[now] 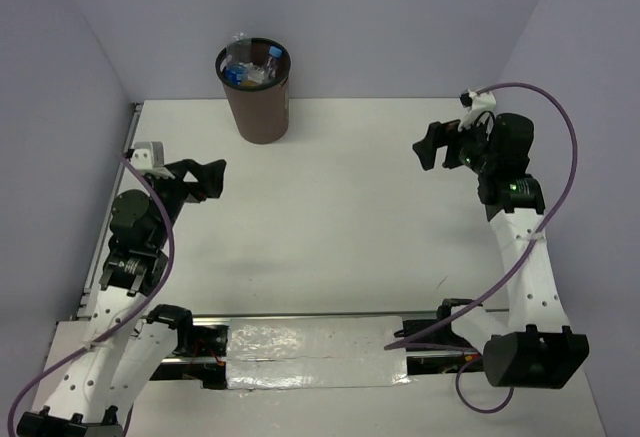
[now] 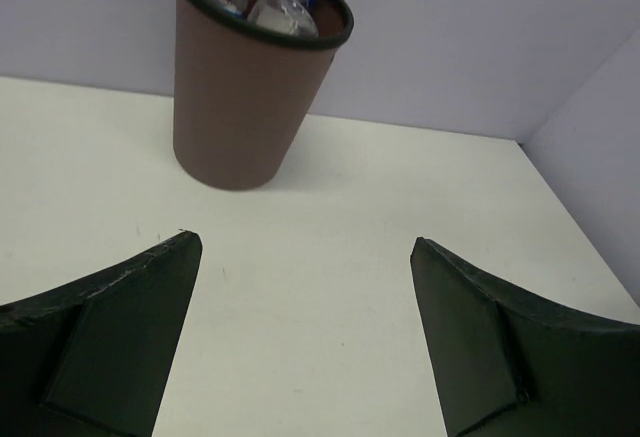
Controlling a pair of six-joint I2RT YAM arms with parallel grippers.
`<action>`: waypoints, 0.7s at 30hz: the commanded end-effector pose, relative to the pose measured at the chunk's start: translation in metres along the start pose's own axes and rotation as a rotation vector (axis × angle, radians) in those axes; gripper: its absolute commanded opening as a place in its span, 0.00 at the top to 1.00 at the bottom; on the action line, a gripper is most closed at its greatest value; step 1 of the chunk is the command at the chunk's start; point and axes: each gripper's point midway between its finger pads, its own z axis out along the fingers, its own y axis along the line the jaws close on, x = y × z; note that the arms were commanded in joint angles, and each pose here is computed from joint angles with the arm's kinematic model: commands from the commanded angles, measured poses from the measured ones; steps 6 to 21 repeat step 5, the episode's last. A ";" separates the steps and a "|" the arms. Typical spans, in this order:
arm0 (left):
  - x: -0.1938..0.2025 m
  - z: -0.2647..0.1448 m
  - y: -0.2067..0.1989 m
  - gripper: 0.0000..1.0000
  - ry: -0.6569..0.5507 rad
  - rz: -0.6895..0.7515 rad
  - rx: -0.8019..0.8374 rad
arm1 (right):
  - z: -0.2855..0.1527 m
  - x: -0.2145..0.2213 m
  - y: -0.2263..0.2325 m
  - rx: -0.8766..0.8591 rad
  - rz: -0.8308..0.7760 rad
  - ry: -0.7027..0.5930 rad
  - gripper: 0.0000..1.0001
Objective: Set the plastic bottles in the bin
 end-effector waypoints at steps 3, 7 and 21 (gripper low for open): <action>0.002 -0.011 -0.008 0.01 -0.024 -0.058 0.042 | -0.014 -0.010 -0.019 0.137 -0.069 -0.082 0.00; 0.007 -0.012 -0.005 0.00 -0.019 -0.062 0.032 | -0.014 -0.001 -0.019 0.139 -0.059 -0.078 0.00; 0.007 -0.012 -0.005 0.00 -0.019 -0.062 0.032 | -0.014 -0.001 -0.019 0.139 -0.059 -0.078 0.00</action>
